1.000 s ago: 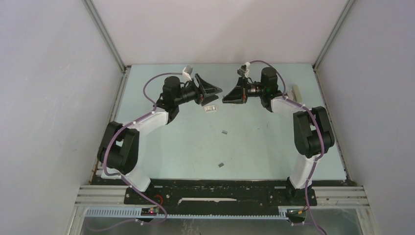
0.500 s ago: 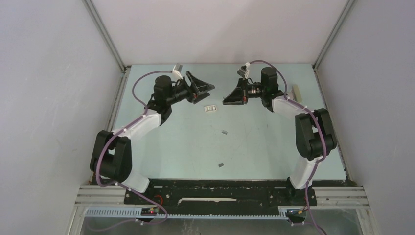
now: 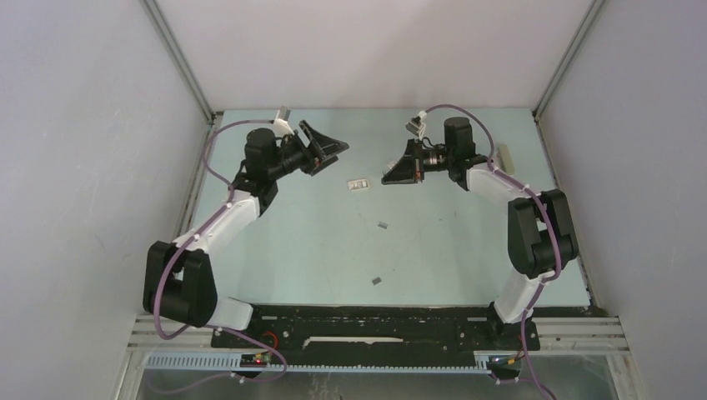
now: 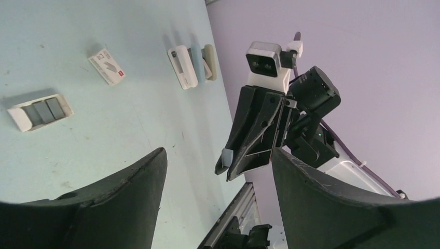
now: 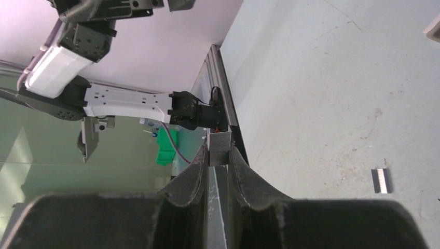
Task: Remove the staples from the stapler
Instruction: Adjust the staple at the center of the board.
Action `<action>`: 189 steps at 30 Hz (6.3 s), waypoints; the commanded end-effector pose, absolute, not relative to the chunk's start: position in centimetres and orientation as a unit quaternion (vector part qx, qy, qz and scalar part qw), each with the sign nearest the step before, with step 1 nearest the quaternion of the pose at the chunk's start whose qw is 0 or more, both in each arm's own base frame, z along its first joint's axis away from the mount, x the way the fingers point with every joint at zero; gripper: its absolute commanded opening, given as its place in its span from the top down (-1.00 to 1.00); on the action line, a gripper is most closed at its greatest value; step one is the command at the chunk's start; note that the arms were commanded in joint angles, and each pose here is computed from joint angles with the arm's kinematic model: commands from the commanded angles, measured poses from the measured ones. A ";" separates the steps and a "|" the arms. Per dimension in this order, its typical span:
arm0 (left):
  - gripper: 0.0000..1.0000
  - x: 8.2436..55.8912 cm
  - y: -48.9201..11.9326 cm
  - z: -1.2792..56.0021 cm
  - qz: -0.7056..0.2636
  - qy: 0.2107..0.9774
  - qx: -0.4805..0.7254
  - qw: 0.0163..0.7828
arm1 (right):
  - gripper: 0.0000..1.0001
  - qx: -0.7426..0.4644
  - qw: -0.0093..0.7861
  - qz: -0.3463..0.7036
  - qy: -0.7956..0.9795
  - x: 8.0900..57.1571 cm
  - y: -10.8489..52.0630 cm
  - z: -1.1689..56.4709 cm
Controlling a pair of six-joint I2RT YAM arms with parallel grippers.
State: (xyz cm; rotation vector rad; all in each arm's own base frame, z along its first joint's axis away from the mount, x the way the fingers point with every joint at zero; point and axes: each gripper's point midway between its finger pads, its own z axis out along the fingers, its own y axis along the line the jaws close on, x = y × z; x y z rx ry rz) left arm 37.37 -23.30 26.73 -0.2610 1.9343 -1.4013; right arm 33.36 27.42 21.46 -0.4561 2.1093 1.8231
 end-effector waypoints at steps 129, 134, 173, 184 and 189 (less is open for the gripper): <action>-0.83 35.9 -13.8 31.6 -0.430 0.707 -0.128 0.546 | 0.48 -0.360 0.131 0.049 0.923 35.6 16.7 1.4; -0.83 35.8 -13.8 31.5 -0.432 0.706 -0.129 0.546 | 0.65 -0.360 0.139 0.051 0.921 35.6 16.8 1.8; -1.00 36.5 -13.4 29.2 -0.413 0.726 -0.149 0.530 | 0.82 -0.324 0.246 0.214 0.888 36.5 23.0 9.6; -1.00 36.3 -13.2 29.0 -0.409 0.727 -0.152 0.530 | 0.82 -0.323 0.252 0.244 0.879 36.8 25.4 10.7; -1.00 36.1 -12.7 28.9 -0.399 0.726 -0.159 0.537 | 0.83 -0.322 0.256 0.252 0.876 37.1 26.3 11.2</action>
